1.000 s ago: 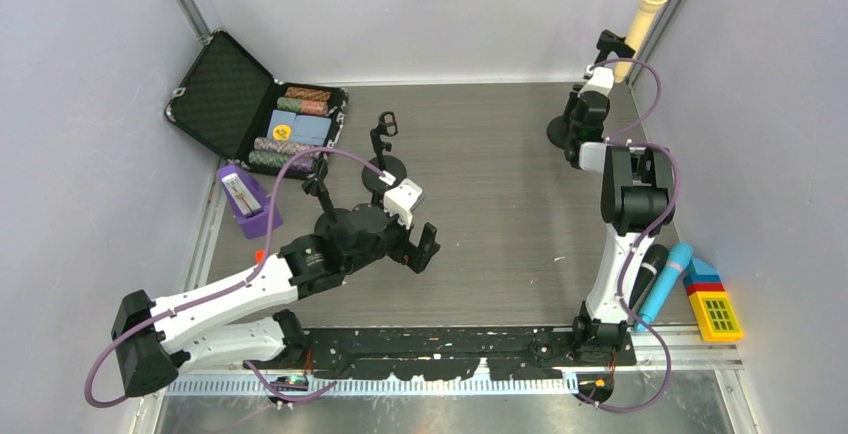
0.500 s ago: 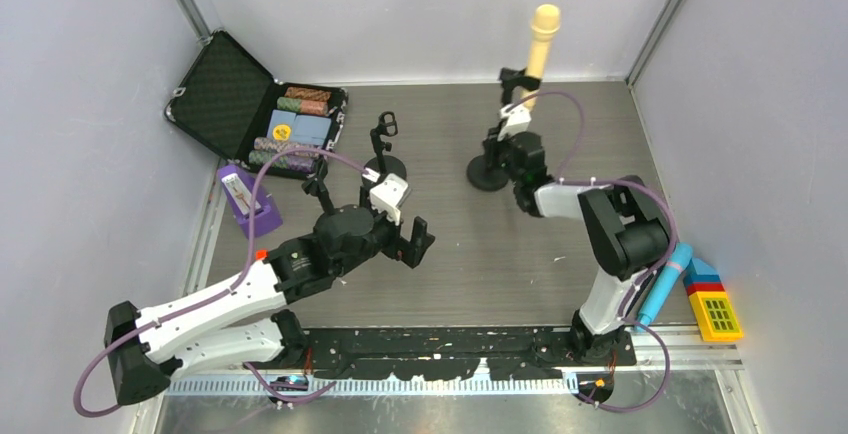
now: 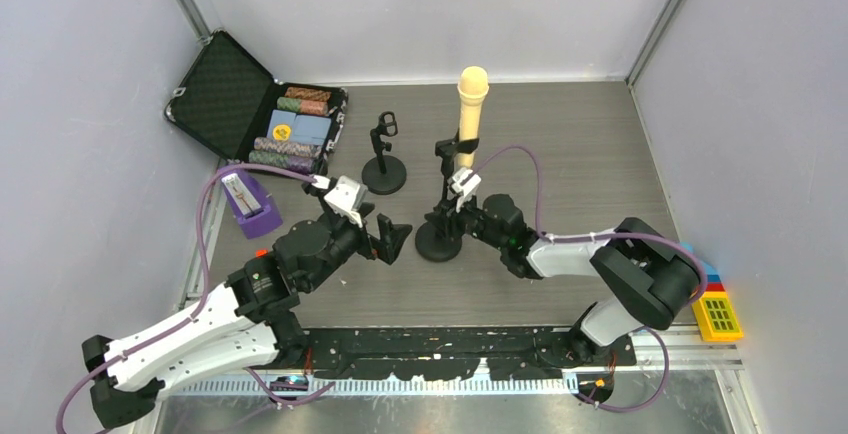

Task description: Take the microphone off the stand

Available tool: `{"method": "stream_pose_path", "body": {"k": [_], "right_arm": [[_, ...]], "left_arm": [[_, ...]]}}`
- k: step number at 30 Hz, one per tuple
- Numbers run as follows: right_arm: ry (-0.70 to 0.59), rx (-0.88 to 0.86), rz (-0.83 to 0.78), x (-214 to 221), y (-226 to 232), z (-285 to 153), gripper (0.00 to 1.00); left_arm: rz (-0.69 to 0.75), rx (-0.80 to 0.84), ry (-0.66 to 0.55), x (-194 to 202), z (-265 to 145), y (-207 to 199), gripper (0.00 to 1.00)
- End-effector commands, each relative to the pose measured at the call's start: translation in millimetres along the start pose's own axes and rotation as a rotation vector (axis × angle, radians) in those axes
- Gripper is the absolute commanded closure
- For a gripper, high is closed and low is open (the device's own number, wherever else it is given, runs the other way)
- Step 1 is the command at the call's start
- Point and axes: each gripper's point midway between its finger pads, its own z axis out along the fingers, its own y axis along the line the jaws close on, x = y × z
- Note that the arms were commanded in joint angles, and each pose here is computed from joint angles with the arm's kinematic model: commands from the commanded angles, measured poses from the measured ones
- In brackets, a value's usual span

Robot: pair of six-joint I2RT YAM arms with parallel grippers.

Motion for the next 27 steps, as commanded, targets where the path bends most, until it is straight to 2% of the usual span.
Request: {"method": "stream_pose_path", "body": {"k": [1, 5, 11, 16, 17, 21, 27], "right_arm": [[-0.067, -0.271, 0.032, -9.4, 59.1, -21.2, 0.88], [-0.086, -0.396, 0.051, -0.7, 84.6, -33.2, 0.80], [-0.062, -0.440, 0.050, 15.9, 101.8, -37.8, 0.65], [-0.022, -0.379, -0.097, 20.8, 104.1, -37.1, 0.55], [0.027, -0.377, -0.138, 31.9, 105.5, -39.4, 0.52], [0.042, -0.340, -0.213, 27.1, 105.5, -44.5, 0.49], [0.012, -0.305, -0.193, 20.6, 101.6, -56.4, 0.46]], "left_arm": [[0.006, 0.030, -0.058, -16.3, -3.3, -4.2, 0.06], [0.017, 0.098, -0.046, -11.0, 1.8, -17.2, 0.08], [0.013, 0.162, -0.001, -1.5, 14.5, -33.9, 0.14], [0.010, 0.170, 0.012, 2.1, 16.9, -36.1, 0.19], [0.008, 0.171, 0.010, 2.1, 16.7, -36.2, 0.20], [0.000, 0.188, 0.008, 3.8, 17.2, -39.2, 0.25], [-0.024, 0.224, -0.001, 7.8, 22.5, -47.1, 0.29]]}}
